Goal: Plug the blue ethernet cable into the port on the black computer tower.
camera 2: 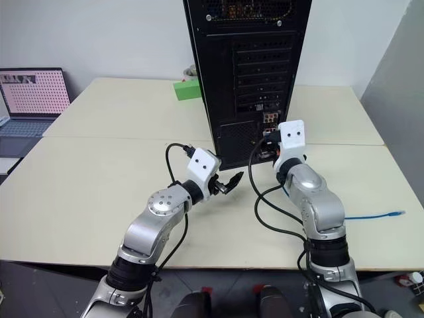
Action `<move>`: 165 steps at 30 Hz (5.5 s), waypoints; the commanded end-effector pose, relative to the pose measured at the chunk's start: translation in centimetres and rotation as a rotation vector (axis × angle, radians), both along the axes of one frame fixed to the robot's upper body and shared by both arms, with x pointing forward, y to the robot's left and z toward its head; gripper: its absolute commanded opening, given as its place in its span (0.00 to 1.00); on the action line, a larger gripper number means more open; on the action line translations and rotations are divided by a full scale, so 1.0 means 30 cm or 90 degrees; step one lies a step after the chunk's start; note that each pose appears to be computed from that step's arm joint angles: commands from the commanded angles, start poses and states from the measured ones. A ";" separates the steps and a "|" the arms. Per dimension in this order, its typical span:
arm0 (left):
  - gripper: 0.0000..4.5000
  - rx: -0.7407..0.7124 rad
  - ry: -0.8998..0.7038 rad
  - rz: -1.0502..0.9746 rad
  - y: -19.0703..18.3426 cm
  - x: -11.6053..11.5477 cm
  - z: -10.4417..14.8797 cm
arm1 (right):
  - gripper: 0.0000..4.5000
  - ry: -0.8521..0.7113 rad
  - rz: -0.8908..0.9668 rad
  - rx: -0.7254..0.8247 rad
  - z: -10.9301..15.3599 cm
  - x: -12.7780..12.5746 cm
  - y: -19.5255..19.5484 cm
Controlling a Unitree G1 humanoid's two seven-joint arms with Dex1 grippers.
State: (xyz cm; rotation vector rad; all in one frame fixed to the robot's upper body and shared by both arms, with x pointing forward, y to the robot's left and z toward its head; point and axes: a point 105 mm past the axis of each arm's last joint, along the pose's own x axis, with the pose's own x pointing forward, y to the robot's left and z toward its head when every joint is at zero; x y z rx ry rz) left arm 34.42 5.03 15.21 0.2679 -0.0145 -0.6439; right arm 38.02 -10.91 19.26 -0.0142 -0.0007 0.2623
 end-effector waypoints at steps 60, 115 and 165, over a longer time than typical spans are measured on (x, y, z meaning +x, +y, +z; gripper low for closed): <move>0.89 -0.006 -0.045 -0.015 -0.024 -0.020 0.059 | 0.00 -0.053 0.009 0.022 0.071 0.042 0.038; 0.89 0.008 -0.045 -0.024 -0.029 -0.027 0.048 | 0.00 -0.112 0.014 -0.018 0.134 0.027 0.068; 0.91 -0.042 -0.050 -0.044 -0.030 -0.024 0.097 | 0.31 -0.064 0.031 -0.039 0.040 0.043 0.071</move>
